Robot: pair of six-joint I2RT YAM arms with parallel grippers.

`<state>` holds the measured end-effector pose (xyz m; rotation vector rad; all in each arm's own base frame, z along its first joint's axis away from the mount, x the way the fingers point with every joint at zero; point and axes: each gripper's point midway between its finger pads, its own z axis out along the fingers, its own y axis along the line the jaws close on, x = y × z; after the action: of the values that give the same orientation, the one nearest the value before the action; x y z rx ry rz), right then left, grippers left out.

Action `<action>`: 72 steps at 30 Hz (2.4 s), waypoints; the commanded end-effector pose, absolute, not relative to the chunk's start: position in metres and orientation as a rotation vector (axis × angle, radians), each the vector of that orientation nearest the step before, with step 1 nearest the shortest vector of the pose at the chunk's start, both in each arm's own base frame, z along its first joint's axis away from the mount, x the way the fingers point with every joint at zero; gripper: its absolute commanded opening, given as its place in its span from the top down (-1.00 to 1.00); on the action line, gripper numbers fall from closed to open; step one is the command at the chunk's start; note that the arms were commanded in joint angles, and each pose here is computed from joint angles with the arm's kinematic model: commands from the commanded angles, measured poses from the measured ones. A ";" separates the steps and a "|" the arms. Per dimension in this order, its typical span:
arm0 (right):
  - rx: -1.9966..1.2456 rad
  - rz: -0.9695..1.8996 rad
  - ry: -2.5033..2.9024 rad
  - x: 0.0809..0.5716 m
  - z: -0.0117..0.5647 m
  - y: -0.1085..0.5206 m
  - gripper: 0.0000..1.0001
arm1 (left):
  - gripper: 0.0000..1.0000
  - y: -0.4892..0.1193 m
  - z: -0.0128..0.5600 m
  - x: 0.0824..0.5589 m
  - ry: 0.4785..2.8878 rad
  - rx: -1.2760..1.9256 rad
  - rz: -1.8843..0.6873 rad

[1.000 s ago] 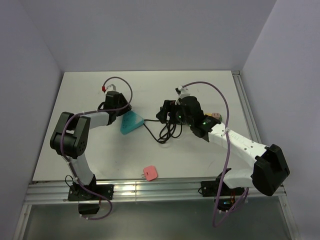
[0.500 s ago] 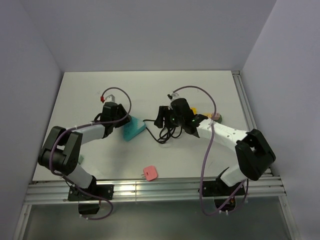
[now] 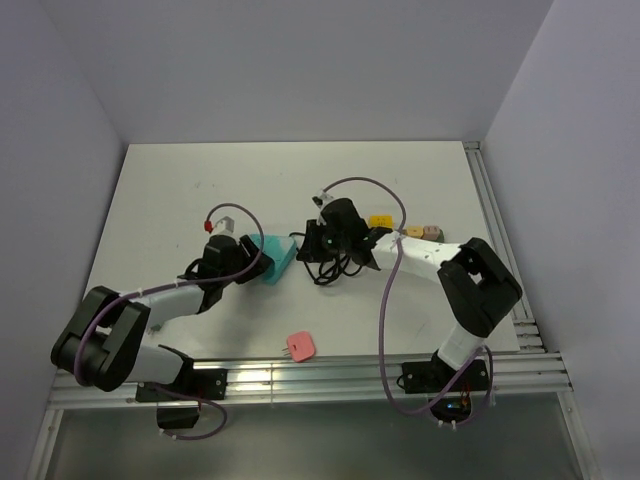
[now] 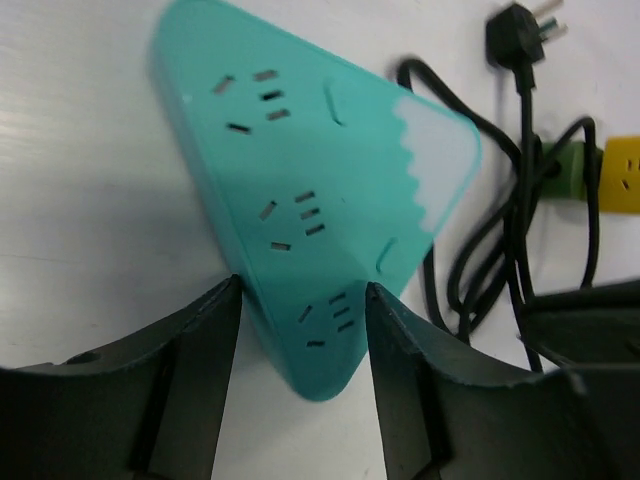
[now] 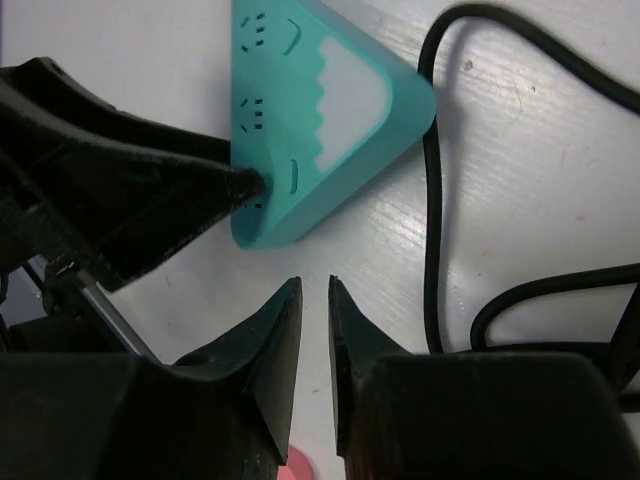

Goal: Insert the plug
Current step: Adjust the socket at the center of the board.

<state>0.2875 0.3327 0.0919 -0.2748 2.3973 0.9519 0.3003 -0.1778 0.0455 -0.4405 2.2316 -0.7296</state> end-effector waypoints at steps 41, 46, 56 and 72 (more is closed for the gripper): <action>0.103 0.274 2.482 0.383 0.034 0.222 0.82 | -0.54 -0.148 0.094 0.359 2.058 -0.451 -0.778; 0.142 0.318 2.455 0.377 0.051 0.222 0.40 | -0.65 -0.145 0.092 0.363 2.064 -0.459 -0.766; -0.003 0.540 2.321 0.358 0.102 0.258 -0.24 | -0.69 -0.145 0.079 0.390 2.103 -0.487 -0.798; -0.179 0.522 2.388 0.352 0.077 0.310 0.10 | -0.09 -0.164 0.054 0.386 2.198 -0.501 -0.880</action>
<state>0.3447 0.2987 0.0702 -0.1517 2.4029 0.5254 0.3796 -0.1539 0.0446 -0.5351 2.2248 -0.8294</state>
